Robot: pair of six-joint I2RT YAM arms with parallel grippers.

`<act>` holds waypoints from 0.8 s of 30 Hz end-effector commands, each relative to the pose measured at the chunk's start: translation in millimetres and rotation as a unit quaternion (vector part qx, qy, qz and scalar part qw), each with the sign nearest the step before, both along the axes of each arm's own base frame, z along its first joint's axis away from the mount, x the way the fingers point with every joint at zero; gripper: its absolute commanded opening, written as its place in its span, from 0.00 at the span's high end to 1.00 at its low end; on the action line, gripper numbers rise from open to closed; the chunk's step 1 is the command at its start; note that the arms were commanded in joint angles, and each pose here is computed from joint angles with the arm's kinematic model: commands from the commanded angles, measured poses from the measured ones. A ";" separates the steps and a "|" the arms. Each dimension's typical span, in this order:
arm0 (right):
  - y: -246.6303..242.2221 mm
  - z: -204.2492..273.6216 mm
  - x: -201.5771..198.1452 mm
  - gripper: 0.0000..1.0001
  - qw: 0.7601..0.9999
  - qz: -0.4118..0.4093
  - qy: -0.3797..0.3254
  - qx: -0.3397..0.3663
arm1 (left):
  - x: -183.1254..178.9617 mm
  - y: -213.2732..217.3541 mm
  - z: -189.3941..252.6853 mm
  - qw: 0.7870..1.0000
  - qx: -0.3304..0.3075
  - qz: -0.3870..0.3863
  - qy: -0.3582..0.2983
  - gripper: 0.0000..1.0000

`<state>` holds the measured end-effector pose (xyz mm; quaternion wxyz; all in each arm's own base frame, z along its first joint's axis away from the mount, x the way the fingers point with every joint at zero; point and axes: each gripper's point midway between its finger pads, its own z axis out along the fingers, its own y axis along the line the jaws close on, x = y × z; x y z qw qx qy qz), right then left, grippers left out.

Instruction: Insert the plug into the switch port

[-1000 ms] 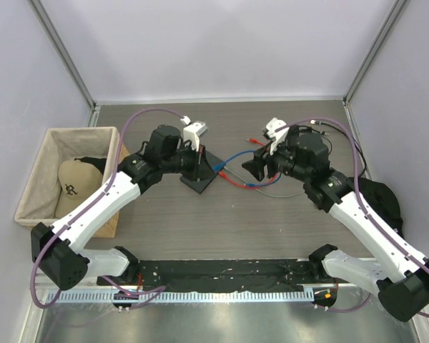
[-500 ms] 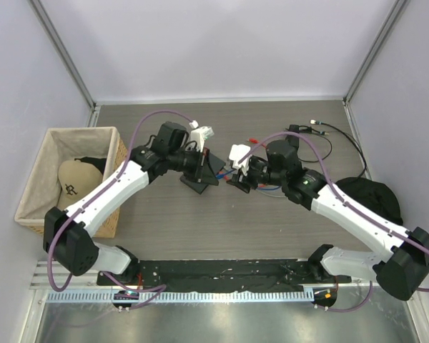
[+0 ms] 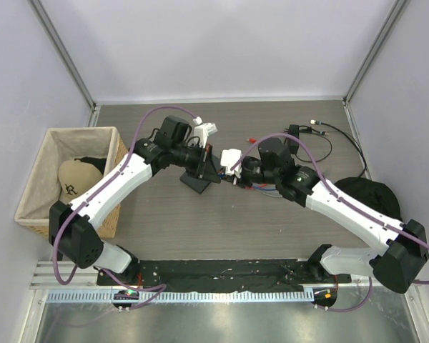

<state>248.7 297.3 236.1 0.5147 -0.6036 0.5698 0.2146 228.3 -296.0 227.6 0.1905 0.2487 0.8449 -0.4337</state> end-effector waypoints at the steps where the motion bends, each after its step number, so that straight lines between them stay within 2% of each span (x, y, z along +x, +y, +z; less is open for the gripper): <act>1: 13.6 29.4 1.1 0.71 0.999 0.028 -0.035 0.026 | -0.8 -3.3 15.9 1.000 -0.014 -0.018 -0.004 0.99; 3: 13.1 26.5 0.7 0.81 0.999 0.029 -0.033 0.022 | -1.2 -3.9 17.3 1.000 -0.015 -0.021 -0.003 0.99; 8: 8.7 26.3 1.0 0.89 0.999 0.022 -0.039 0.016 | 1.7 -5.7 24.9 0.999 -0.020 -0.027 -0.005 0.96; 10: 7.2 29.1 2.0 0.89 0.999 0.017 -0.042 0.017 | 1.8 -6.6 31.3 0.999 -0.032 -0.034 -0.006 0.98; 14: 5.4 31.4 2.9 0.72 0.999 0.011 -0.046 0.020 | 1.7 -8.3 40.5 0.998 -0.051 -0.043 0.001 1.00; 17: 5.1 28.3 3.7 0.62 0.999 0.009 -0.044 0.017 | 1.5 -9.2 44.4 0.997 -0.056 -0.046 0.000 1.00; 20: 5.3 26.5 4.4 0.58 0.999 0.008 -0.045 0.015 | 0.8 -9.3 46.3 0.997 -0.058 -0.046 0.001 1.00; 24: 6.0 29.2 4.9 0.60 0.998 0.010 -0.051 0.020 | 1.1 -8.1 43.8 0.997 -0.054 -0.045 0.007 1.00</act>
